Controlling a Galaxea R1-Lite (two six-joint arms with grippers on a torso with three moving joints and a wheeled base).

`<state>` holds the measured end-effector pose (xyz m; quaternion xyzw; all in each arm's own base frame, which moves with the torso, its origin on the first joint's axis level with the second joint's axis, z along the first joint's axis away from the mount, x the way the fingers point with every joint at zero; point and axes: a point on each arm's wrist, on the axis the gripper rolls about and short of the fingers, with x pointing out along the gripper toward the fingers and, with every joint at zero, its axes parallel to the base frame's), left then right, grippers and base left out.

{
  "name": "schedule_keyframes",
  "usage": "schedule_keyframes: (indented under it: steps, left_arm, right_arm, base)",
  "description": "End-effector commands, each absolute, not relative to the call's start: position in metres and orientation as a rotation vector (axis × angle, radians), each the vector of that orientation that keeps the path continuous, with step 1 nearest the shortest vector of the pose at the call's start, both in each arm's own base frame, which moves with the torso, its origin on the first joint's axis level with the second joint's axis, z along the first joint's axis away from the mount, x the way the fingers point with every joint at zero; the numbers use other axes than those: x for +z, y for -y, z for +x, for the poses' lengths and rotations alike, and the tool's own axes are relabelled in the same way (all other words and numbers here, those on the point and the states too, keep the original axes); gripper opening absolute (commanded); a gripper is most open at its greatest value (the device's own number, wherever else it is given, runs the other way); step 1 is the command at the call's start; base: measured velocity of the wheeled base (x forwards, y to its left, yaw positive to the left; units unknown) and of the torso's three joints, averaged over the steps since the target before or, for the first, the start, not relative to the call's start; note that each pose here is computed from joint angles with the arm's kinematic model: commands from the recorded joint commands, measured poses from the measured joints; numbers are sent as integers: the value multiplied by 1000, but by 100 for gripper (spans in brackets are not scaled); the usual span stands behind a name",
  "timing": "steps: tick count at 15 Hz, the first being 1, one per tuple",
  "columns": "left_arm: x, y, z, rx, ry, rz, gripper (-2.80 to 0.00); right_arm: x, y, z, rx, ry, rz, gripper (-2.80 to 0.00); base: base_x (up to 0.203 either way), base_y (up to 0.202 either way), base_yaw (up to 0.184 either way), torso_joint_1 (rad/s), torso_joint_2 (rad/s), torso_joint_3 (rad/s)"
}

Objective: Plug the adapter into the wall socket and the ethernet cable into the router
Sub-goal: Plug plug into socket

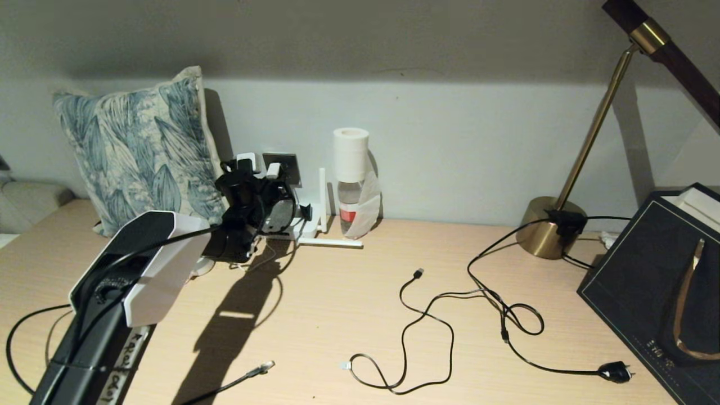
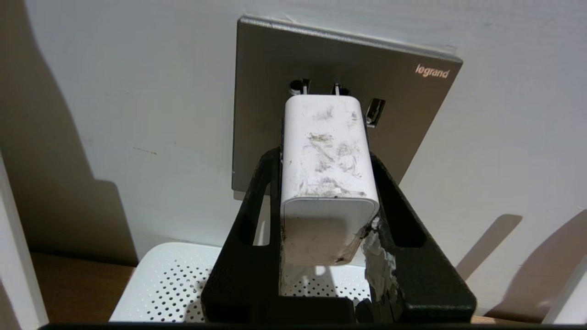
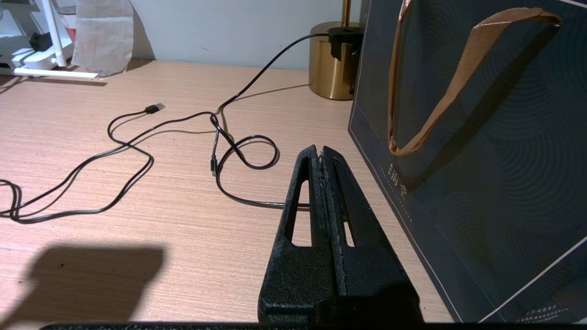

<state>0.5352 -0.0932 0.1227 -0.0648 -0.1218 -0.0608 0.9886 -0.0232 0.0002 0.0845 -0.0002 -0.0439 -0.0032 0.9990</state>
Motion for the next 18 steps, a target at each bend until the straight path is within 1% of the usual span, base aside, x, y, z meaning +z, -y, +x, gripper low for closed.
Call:
schedule_keyframes:
  steps: [1, 4, 10, 15, 18]
  left_arm:
    - [143, 92, 531, -126, 292, -123, -280]
    - [147, 90, 530, -115, 284, -48, -280]
    - [145, 84, 531, -116, 251, 13, -280]
    - [135, 70, 536, -127, 208, 62, -280]
    - [128, 70, 538, -122, 215, 62, -280]
  right_arm:
    - [75, 0, -20, -6, 52, 0, -280]
    - [75, 0, -20, -6, 52, 0, -280]
    - [75, 0, -20, -6, 52, 0, -280]
    - [75, 0, -20, -6, 52, 0, -280]
    - [75, 0, -20, -6, 52, 0, -280]
  base:
    - [0, 0, 0, 0, 0, 0]
    - [0, 0, 0, 0, 0, 0]
    - [0, 0, 0, 0, 0, 0]
    - [0, 0, 0, 0, 0, 0]
    - [0, 0, 0, 0, 0, 0]
